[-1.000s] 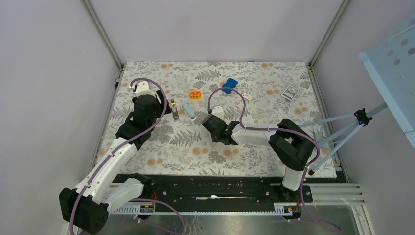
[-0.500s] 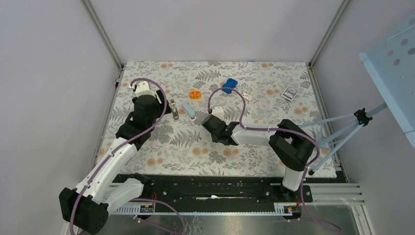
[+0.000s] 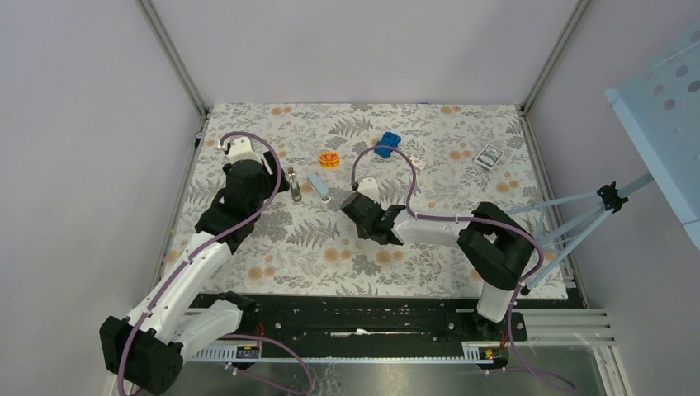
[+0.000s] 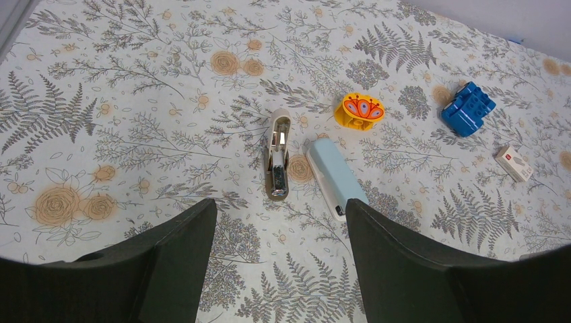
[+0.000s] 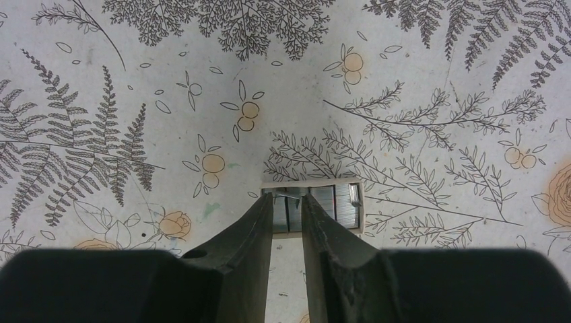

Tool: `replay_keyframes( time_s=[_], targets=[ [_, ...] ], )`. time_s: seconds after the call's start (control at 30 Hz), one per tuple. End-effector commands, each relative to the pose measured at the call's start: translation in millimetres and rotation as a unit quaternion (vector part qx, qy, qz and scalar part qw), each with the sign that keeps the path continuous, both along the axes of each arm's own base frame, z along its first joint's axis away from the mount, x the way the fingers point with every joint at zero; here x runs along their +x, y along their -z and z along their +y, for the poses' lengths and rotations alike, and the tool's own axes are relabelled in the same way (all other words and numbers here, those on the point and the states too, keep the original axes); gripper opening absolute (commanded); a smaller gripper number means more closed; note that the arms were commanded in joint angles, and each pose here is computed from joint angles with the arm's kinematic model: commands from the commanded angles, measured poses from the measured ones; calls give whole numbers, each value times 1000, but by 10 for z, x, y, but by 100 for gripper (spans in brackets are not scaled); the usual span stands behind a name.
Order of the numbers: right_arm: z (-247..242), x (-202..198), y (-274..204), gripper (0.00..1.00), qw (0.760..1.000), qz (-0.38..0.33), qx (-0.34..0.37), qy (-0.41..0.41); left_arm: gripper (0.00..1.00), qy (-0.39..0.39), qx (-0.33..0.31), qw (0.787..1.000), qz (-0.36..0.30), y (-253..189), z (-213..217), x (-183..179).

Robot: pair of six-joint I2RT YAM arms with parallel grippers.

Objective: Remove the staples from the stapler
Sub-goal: Place the staple in the staple box.

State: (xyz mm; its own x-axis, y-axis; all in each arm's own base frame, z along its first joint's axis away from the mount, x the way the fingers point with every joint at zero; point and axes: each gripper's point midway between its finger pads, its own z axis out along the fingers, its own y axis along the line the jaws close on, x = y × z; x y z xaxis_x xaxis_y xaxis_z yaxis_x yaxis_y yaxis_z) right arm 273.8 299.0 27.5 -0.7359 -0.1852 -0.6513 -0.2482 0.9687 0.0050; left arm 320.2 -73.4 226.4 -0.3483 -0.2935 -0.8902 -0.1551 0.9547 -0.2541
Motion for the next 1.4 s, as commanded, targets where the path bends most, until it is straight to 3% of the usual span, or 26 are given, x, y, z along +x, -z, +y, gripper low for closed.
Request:
replay_keyframes(
  time_s=[0.0,0.33,0.67,0.83,1.1,1.23,1.37],
  targets=[
    [22,56,-155,30,999,-29,9,11,75,-1,-11,1000,-20,-82,-9,32],
    [74,101,-450,41,999,-47,27,4,75,0,-11,1000,-19,-77,-13,33],
    [5,135,-516,35,999,-30,-16,-3,75,2,-11,1000,-18,-66,-20,39],
    [-137,200,-524,39,1000,-16,-13,20,76,17,-12,1000,-13,-25,-80,50],
    [-460,354,-591,42,994,37,92,50,76,51,-10,998,28,218,-242,130],
    [-427,343,-636,48,984,53,172,16,75,88,-13,994,62,443,-410,187],
    [-327,296,-634,55,977,69,201,-30,74,143,-22,986,87,612,-640,223]
  ],
)
